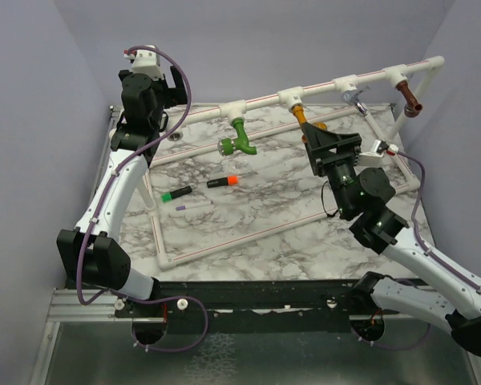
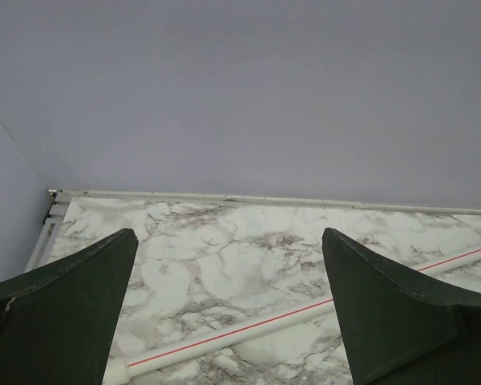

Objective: Install the water faucets

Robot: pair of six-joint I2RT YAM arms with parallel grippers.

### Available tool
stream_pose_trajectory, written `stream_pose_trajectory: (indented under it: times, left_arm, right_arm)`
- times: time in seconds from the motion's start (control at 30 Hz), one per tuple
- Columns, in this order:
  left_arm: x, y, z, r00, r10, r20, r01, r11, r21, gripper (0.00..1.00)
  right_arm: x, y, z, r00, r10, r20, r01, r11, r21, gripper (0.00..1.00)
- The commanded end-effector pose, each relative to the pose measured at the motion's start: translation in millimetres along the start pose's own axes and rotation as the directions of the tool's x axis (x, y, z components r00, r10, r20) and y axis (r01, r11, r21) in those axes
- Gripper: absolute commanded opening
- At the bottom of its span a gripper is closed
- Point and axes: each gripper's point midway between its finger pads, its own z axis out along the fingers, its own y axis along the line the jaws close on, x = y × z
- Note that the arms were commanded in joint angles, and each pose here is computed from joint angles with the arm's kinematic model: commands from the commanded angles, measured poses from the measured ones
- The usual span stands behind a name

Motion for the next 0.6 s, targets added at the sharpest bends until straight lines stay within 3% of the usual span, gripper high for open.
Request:
stream_pose_trajectory:
  times: [0.0,0.2,0.3,0.47,0.57]
  left_arm:
    - [122,0,0,0.938,0.053,-0.343,-0.051,0.999,0.015,0.99]
    - [123,0,0,0.937,0.051,-0.345,-0.049,0.999,0.015,0.99]
    - [123,0,0,0.937,0.051,-0.345,-0.049,0.999,0.015,0.99]
    - [123,-1,0,0.937,0.051,-0.345,-0.048,0.999,0.016,0.99]
    - [122,-1,0,0.938,0.051,-0.343,-0.048,0.999,0.017,0.99]
  right_arm:
    - [-3,-20,-11,0.991,-0.13,-0.02,0.131,0.99,0.055,0.81]
    - [-7,-19,-23,0.96,-0.275,-0.053,0.276,0.961,0.021,0.8]
    - [-7,-12,-27,0.918,-0.392,-0.064,0.39,0.92,-0.041,0.78]
    - [-10,-11,-26,0.781,-0.622,-0.058,0.616,0.783,-0.088,0.77]
    - [-15,-8,-25,0.653,-0.757,-0.023,0.75,0.65,-0.122,0.78]
